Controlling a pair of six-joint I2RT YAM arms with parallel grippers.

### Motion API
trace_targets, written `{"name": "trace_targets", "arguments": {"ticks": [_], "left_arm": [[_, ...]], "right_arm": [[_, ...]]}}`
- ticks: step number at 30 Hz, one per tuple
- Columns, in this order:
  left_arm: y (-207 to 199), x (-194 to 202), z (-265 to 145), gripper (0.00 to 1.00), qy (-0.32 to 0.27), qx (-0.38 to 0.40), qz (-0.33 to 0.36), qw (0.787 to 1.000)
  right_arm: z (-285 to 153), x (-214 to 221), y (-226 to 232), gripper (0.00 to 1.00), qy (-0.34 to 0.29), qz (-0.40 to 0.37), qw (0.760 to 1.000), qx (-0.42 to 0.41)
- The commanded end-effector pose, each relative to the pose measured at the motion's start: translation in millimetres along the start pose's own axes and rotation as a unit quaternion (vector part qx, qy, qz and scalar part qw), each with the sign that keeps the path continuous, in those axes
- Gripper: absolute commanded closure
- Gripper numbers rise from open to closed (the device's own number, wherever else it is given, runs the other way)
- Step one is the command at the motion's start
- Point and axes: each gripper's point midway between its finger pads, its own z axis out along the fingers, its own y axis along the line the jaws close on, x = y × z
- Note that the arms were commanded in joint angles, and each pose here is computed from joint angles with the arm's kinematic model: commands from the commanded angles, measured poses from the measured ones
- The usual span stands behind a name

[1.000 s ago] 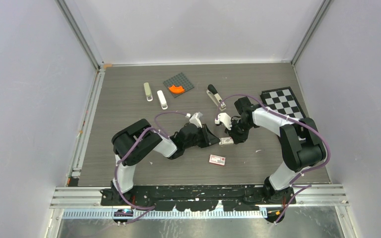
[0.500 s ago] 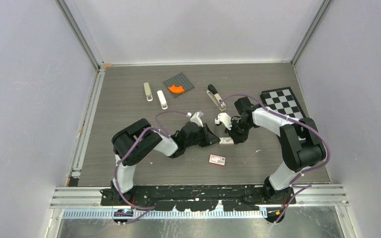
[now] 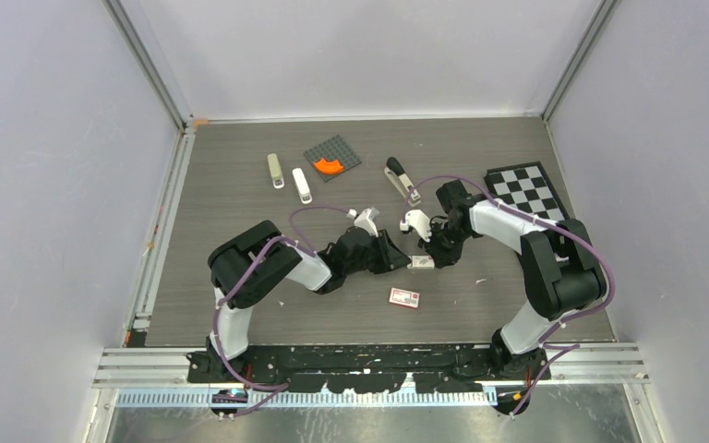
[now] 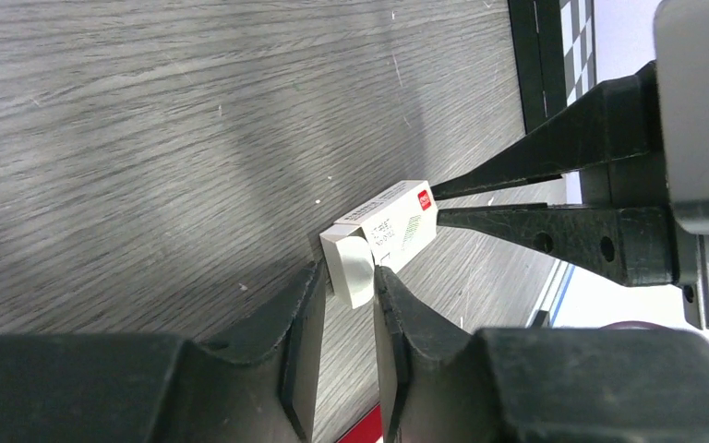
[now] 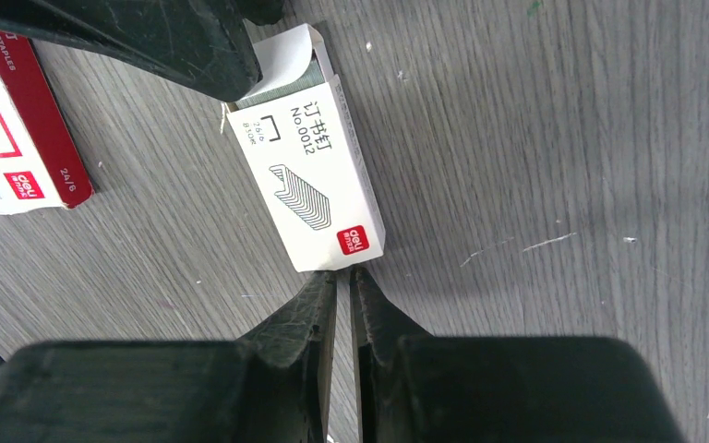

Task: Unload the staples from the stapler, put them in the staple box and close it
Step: Close the staple box at the center of the board.

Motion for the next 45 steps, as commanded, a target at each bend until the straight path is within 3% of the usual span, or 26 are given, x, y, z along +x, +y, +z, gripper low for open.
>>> {"name": "trace_targets", "arguments": {"ticks": [1, 24, 45], "left_arm": [[-6, -8, -3, 0.72, -0.013, 0.002, 0.016, 1.000], [0, -3, 8, 0.85, 0.001, -0.003, 0.010, 1.000], [-11, -3, 6, 0.88, 0.009, 0.013, 0.013, 1.000]], "right_arm": [[6, -4, -12, 0.83, -0.003, -0.006, 1.000, 0.015], [6, -5, -10, 0.83, -0.006, -0.007, 1.000, 0.012], [10, -24, -16, 0.84, -0.037, 0.012, 0.998, 0.046]]}}
